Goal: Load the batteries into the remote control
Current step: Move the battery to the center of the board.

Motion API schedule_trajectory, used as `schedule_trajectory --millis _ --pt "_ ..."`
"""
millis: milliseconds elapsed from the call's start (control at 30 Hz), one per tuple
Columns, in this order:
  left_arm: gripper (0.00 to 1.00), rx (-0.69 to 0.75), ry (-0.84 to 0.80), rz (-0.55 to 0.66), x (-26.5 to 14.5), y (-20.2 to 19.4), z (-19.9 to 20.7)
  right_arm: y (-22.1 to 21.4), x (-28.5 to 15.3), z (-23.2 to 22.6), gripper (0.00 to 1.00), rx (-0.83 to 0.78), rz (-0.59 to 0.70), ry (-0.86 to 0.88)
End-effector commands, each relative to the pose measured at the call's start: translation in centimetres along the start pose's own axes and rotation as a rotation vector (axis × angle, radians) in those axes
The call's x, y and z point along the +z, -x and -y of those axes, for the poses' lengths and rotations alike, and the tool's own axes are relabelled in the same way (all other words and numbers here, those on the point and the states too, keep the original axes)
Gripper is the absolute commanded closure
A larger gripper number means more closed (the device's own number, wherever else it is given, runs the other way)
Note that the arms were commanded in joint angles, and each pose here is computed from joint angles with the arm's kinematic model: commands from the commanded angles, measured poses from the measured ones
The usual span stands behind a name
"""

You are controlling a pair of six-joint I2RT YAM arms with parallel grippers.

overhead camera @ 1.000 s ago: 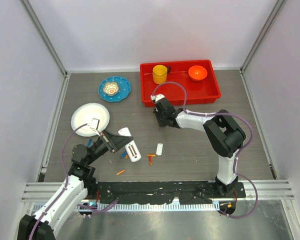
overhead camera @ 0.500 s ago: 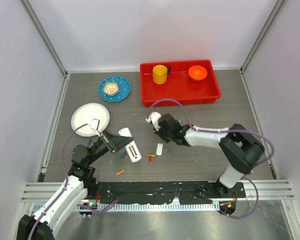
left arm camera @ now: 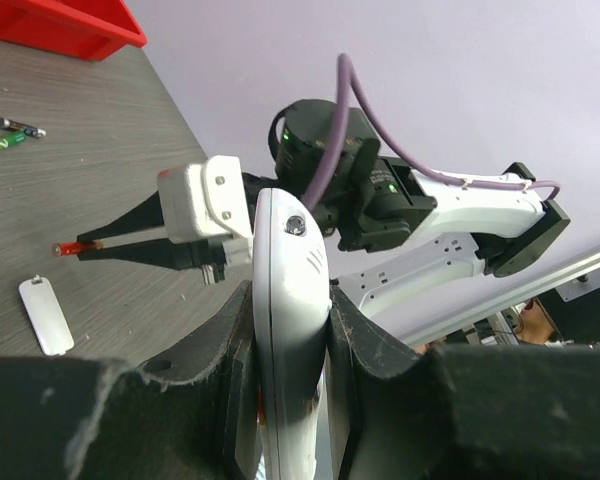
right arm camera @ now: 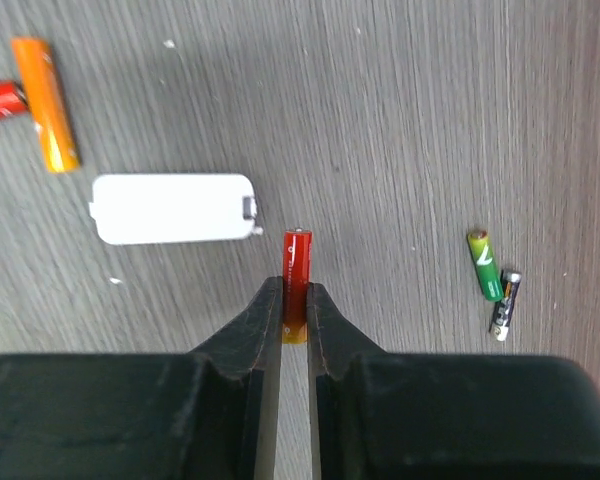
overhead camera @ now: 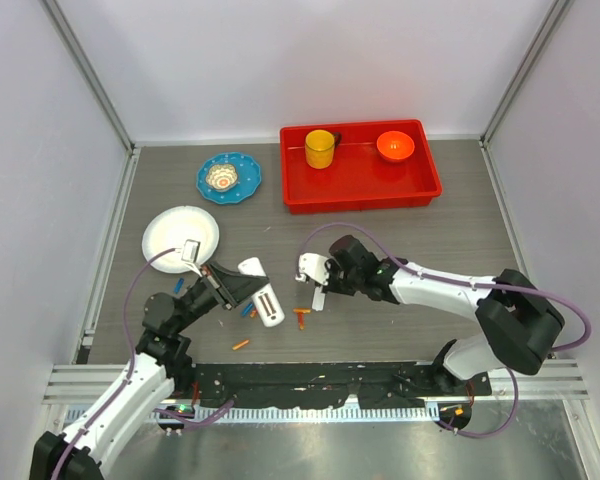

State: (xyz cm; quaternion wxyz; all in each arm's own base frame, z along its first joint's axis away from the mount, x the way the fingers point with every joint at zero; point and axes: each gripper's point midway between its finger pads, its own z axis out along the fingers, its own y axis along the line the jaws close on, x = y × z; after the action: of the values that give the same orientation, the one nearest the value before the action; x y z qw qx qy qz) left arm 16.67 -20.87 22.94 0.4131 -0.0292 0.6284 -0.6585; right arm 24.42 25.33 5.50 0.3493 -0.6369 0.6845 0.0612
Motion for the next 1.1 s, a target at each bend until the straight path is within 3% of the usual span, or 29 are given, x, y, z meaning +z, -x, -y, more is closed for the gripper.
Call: schedule_trajectory --millis 0,433,733,967,1067 --pt "1.0 0.047 -0.053 0.039 0.1 1.0 1.7 -2.0 -0.3 1.5 0.99 0.016 -0.012 0.02" --pt "1.0 0.025 -0.015 0.045 0.1 0.8 0.6 -4.0 0.1 1.3 0.99 0.11 0.004 0.077" --pt "1.0 0.012 -0.003 0.046 0.0 0.6 0.1 -4.5 0.5 0.8 0.92 0.144 0.002 0.074" --pt "1.0 0.01 -0.003 0.04 -0.1 0.4 0.0 -4.2 0.4 1.0 0.72 0.195 0.006 0.059" --pt "1.0 0.007 0.0 0.04 -0.1 0.4 -0.1 -3.7 0.2 1.5 0.56 0.211 0.016 0.043"
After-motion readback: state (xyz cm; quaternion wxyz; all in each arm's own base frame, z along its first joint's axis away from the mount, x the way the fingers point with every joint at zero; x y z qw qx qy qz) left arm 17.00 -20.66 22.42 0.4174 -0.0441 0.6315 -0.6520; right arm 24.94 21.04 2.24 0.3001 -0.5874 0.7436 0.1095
